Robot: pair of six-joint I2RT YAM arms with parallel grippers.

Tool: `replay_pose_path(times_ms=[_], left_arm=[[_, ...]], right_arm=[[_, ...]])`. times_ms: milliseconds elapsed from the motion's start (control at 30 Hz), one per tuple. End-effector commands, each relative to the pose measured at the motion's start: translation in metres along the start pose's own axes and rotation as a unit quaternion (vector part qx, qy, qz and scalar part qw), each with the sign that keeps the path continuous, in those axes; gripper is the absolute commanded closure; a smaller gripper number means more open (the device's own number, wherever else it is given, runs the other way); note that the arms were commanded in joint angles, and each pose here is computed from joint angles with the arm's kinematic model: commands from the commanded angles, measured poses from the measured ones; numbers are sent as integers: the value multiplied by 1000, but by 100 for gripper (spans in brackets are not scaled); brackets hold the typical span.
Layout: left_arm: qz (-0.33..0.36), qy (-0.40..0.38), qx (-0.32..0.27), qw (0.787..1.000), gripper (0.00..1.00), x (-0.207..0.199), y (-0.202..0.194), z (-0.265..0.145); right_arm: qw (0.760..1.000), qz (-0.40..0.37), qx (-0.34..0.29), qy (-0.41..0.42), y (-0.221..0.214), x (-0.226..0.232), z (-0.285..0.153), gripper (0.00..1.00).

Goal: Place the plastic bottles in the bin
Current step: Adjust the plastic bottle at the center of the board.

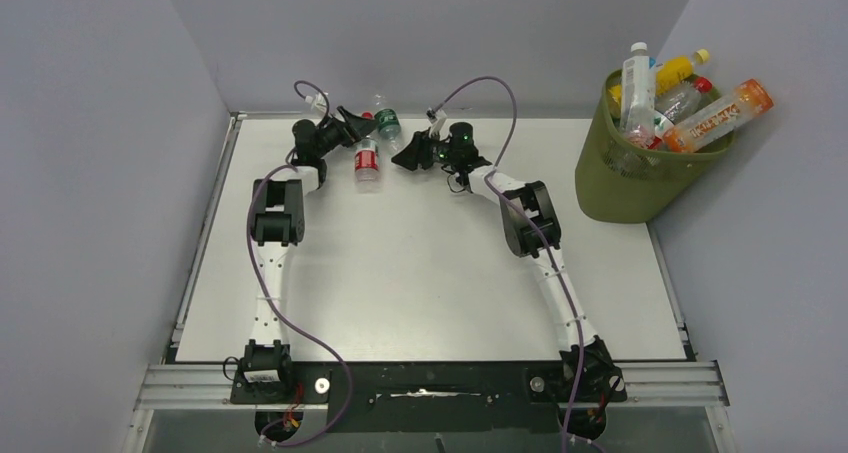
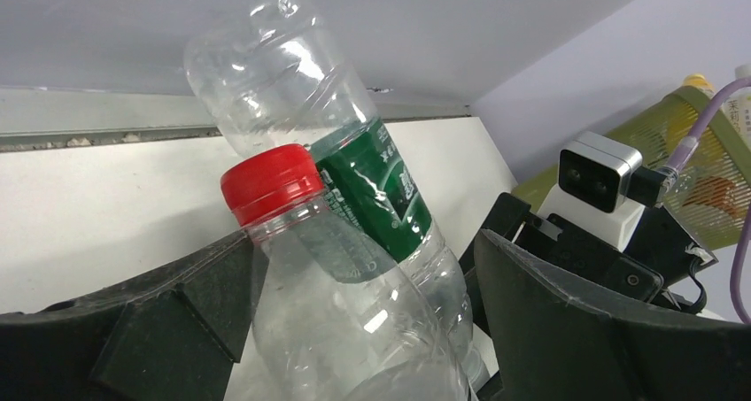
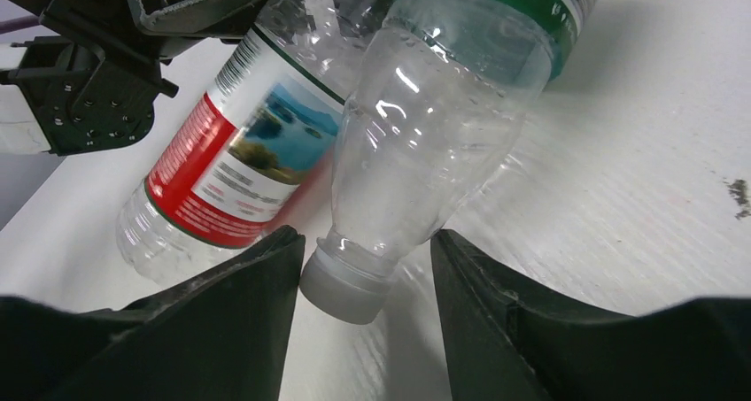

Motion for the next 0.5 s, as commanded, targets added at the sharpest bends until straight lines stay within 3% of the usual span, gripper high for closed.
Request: replay_pose_path(times_ms=[0,233,467], left_arm=[[-12,-10,25,1000,12,-18,-4,-6],[-13,-7,36,999,12,-39,-8,-22],[-28,-15,69,997,12,-70,-38,-30]], right_arm=[[999,13,27,14,-2,23,-4,47],[999,28,37,-1,-16,38,-33,53],[998,31,60,-4,-38,75,-61,54]])
Point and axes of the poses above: each gripper's point midway between its finger pads, its own z axis out along the fingers, its own x axis along the line the jaws close on, y = z × x, the point moved 3 cm from there along -z, back along the fingers, and after that the axes turned 8 degrees about z, right-handed, at the moved point
